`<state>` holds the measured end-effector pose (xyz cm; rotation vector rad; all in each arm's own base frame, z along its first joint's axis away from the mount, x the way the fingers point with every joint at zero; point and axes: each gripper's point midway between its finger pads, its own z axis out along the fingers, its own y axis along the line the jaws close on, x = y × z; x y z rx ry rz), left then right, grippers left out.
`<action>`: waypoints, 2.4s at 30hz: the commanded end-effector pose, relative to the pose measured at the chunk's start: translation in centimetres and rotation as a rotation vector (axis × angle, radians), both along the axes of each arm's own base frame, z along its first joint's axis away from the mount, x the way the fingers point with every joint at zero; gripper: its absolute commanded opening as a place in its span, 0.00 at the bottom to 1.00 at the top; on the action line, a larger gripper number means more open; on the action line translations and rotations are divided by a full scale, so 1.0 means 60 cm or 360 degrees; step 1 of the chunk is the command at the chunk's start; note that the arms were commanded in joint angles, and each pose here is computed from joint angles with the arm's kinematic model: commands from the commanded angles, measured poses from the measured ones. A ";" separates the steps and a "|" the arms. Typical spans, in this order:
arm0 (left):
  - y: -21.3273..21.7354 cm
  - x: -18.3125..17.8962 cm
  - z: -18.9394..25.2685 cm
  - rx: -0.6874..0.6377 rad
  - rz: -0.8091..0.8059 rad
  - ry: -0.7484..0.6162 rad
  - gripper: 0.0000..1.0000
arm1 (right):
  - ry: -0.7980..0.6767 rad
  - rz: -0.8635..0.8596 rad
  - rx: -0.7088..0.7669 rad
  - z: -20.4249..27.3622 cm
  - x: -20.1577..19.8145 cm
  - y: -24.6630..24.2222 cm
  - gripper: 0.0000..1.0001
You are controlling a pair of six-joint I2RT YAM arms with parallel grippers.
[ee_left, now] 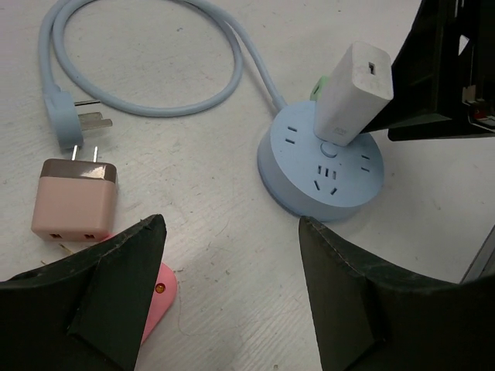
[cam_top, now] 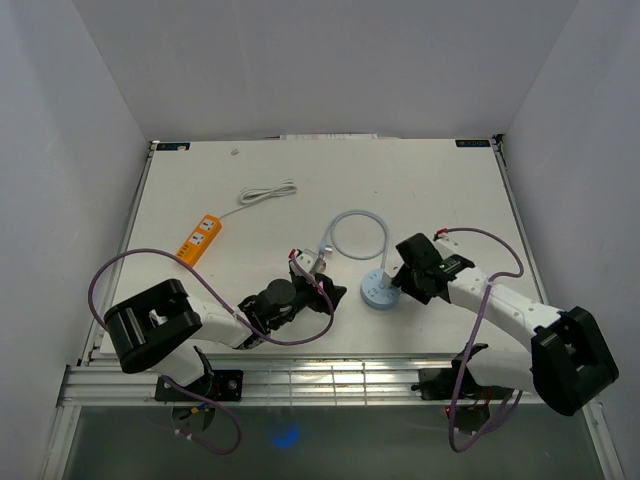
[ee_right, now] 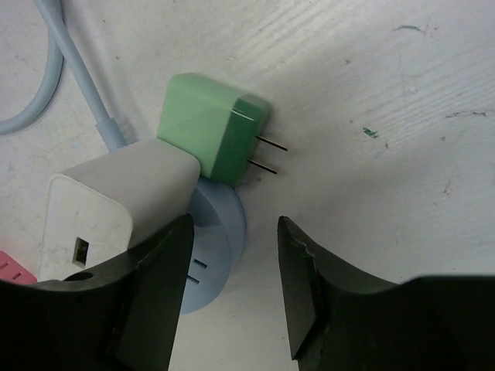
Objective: Insert the plug
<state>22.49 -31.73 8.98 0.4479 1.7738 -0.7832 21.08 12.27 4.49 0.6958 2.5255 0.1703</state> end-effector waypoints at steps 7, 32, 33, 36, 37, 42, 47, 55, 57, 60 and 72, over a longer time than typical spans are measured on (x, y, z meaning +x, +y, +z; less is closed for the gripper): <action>0.007 0.013 0.024 -0.0019 0.0071 -0.0051 0.80 | -0.0266 0.0060 0.0032 0.089 0.155 0.086 0.56; -0.002 0.011 0.028 -0.0040 0.0041 -0.0034 0.83 | -0.0136 -0.0057 -0.0084 0.044 0.089 -0.006 0.90; -0.002 0.012 0.030 -0.0042 0.0046 -0.0039 0.83 | -0.0120 -0.0063 -0.0072 0.041 0.089 -0.004 0.90; -0.002 0.013 0.027 -0.0035 0.0045 -0.0040 0.83 | -0.0094 -0.0113 -0.0051 0.035 0.096 0.002 0.89; -0.002 0.013 0.027 -0.0035 0.0045 -0.0040 0.83 | -0.0073 -0.0137 -0.0050 0.028 0.097 0.003 0.88; -0.002 0.013 0.030 -0.0037 0.0046 -0.0048 0.83 | 0.0015 -0.0230 -0.0050 0.014 0.093 0.001 0.84; -0.003 0.013 0.031 -0.0040 0.0044 -0.0052 0.83 | -0.0087 -0.0134 -0.0045 0.031 0.103 0.003 0.86; -0.005 0.012 0.033 -0.0040 0.0028 -0.0057 0.83 | -0.0278 0.0533 -0.0212 0.063 0.118 0.019 0.93; -0.005 0.012 0.034 -0.0041 0.0028 -0.0060 0.83 | -0.0237 0.0589 -0.0275 0.059 0.112 0.010 0.93; -0.004 0.012 0.032 -0.0037 0.0028 -0.0057 0.83 | -0.0194 0.0696 -0.0342 0.050 0.107 0.006 0.93; -0.005 0.011 0.031 -0.0033 0.0022 -0.0057 0.83 | -0.0098 0.0953 -0.0312 0.006 0.105 0.033 0.91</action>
